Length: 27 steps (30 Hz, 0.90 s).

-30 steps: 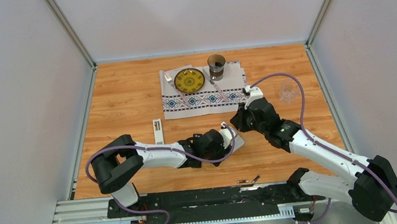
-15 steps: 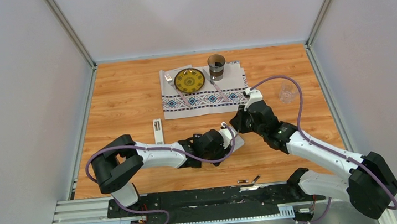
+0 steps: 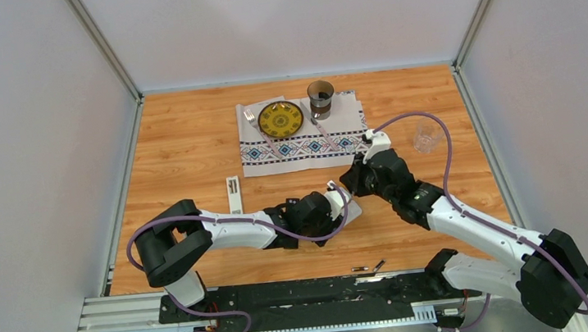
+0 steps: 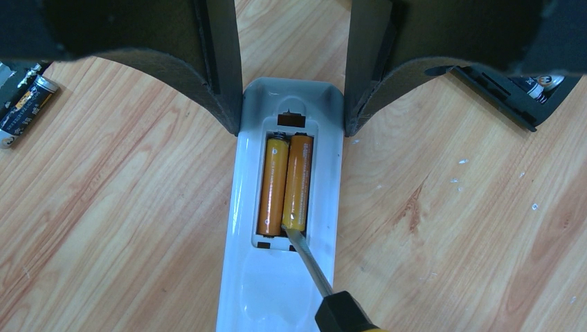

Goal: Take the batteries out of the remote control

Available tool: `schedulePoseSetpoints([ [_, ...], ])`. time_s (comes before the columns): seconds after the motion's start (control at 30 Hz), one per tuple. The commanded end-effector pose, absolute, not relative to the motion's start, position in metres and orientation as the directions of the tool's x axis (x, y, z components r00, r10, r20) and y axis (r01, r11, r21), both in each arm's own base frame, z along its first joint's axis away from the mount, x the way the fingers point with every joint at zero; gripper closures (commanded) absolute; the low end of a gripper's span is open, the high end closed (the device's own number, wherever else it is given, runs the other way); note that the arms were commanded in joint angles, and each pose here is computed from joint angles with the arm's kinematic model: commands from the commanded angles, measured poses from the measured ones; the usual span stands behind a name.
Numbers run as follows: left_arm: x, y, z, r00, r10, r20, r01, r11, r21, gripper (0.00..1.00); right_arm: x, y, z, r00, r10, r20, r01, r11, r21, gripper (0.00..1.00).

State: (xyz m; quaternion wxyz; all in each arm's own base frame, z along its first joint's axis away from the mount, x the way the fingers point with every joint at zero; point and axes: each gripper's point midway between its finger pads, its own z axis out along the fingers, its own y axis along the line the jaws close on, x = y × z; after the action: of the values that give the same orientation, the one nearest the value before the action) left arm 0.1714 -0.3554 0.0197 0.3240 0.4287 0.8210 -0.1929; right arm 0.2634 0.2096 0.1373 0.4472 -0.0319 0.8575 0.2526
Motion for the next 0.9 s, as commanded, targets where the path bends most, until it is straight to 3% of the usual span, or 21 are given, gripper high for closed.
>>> schedulePoseSetpoints([
  [0.0, 0.16, -0.349, 0.011, -0.447, 0.61, -0.654, 0.835, 0.547, -0.061, 1.0, 0.269, 0.214, 0.152, -0.553, 0.211, -0.806, -0.302, 0.851, 0.43, 1.0],
  [0.87, 0.164, -0.343, 0.01, -0.453, 0.61, -0.651, 0.82, 0.572, -0.034, 1.0, 0.27, 0.199, 0.128, -0.552, 0.153, -0.819, -0.266, 0.9, 0.347, 1.0],
])
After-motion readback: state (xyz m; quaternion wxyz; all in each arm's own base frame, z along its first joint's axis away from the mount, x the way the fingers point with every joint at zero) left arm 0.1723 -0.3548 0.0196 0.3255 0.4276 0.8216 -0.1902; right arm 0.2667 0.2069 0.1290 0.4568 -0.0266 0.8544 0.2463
